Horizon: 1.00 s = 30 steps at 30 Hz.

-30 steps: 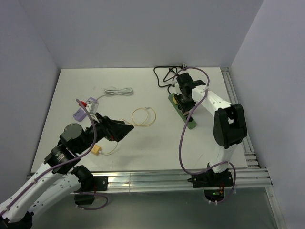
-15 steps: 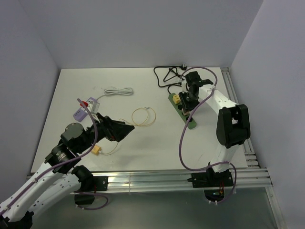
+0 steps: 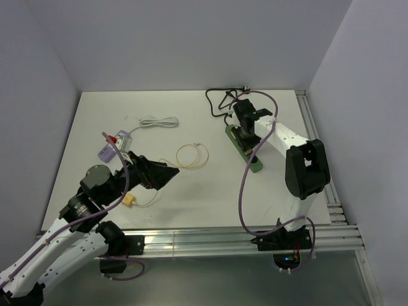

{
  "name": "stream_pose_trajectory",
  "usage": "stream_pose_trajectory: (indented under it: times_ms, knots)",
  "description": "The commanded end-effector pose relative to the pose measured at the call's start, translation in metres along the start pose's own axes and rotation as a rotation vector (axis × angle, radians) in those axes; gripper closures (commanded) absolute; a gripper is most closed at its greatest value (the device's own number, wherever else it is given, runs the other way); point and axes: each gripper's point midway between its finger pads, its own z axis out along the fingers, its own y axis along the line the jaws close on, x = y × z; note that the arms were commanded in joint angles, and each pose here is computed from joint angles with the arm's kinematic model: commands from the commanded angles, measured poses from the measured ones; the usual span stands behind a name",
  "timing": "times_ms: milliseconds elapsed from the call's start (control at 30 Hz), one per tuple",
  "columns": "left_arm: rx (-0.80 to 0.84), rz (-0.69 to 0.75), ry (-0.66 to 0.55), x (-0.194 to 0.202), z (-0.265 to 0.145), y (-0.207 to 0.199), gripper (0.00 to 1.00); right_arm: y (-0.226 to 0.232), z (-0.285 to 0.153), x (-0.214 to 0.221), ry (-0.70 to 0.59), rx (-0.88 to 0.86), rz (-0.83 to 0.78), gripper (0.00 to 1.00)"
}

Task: Insert the plug

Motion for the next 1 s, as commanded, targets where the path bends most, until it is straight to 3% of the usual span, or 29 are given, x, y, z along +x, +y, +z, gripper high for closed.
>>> stream_pose_trajectory:
  times_ms: [0,167,333,500,600,833,967]
  knots:
    - [0.023,-0.011,-0.011,-0.002,0.001,-0.005,0.03,0.007,0.052,0.05,0.17,-0.028,0.054,1.0]
    - [0.026,-0.011,-0.025,-0.004,-0.001,-0.005,0.03,-0.011,0.047,0.066,0.198,-0.025,0.13,1.0]
    - [0.039,-0.024,-0.014,-0.001,0.001,-0.006,0.03,0.011,0.047,0.056,0.145,-0.127,0.152,1.0]
    - [0.028,-0.026,-0.011,0.001,0.0,-0.004,0.03,0.025,0.042,0.039,0.091,-0.109,0.122,1.0]
    - [0.029,-0.03,-0.016,0.0,-0.001,-0.004,0.03,0.018,0.043,0.039,0.109,-0.058,0.118,0.92]
    - [0.03,-0.035,-0.024,-0.001,-0.002,-0.004,0.03,0.008,0.033,0.022,0.057,-0.003,0.113,0.58]
    - [0.034,-0.038,-0.02,0.0,0.0,-0.004,0.03,0.008,0.03,0.017,0.05,-0.012,0.112,0.52]
